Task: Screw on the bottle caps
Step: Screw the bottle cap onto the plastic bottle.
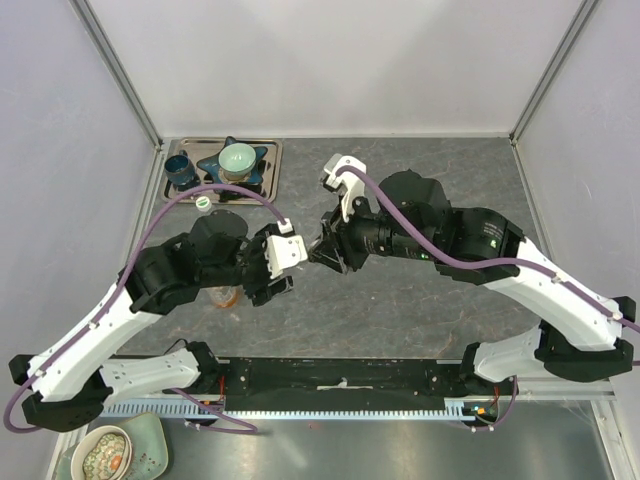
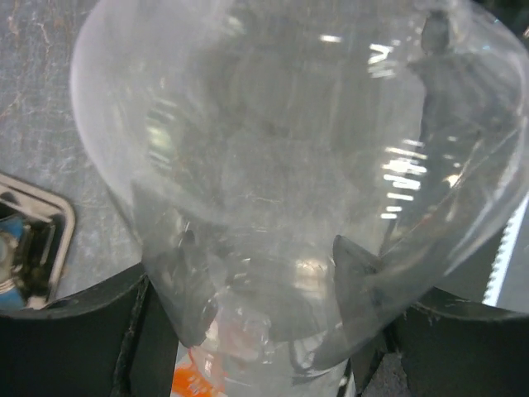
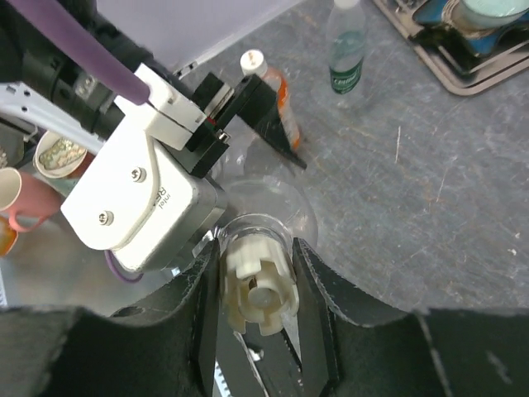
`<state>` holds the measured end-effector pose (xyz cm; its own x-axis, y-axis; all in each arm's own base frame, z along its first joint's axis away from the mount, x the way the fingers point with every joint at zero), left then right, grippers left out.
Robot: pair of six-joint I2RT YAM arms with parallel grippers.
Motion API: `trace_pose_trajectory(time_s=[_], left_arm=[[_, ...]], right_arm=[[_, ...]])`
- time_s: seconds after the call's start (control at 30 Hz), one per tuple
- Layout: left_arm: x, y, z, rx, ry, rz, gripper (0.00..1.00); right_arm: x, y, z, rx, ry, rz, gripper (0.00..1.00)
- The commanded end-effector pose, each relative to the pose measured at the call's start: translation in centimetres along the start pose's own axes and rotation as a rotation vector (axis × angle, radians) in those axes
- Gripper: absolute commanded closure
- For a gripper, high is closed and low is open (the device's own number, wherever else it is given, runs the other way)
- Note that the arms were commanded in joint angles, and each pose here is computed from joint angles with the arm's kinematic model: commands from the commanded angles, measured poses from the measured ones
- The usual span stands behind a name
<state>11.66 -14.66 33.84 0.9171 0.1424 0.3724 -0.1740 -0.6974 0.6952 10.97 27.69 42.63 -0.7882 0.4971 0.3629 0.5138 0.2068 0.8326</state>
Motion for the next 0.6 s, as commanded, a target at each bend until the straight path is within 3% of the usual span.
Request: trace_pose_trajectory(time_s=[0.0, 0.27, 0.57], left_arm=[[2.6, 10.0, -3.1, -0.658, 0.130, -0.132, 0.84], [2.3, 12.0, -4.6, -0.757, 0.060, -0.211, 0.84], [3.5, 12.5, -7.0, -0.849, 0.169, -0.211, 0.88]], right_arm=[[-1.2, -1.8, 4.4, 0.085, -0.163, 0.048, 0.77], [0.4, 0.6, 4.7, 0.006, -0.125, 0.004, 0.74], [1.3, 2.3, 5.7, -0.108, -0.114, -0.004, 0.74]])
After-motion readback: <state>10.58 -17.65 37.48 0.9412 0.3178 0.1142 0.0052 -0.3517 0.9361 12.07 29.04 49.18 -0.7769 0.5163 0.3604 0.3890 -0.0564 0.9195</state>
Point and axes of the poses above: each gripper's point midway between its finger pads, its own z axis out along the fingers, its own x axis along the line the jaws close on, y = z × x, the point moved 8 cm from there along -z, back along the fingers, and after that the axes turned 9 degrees about z, right-handed, at the moved point
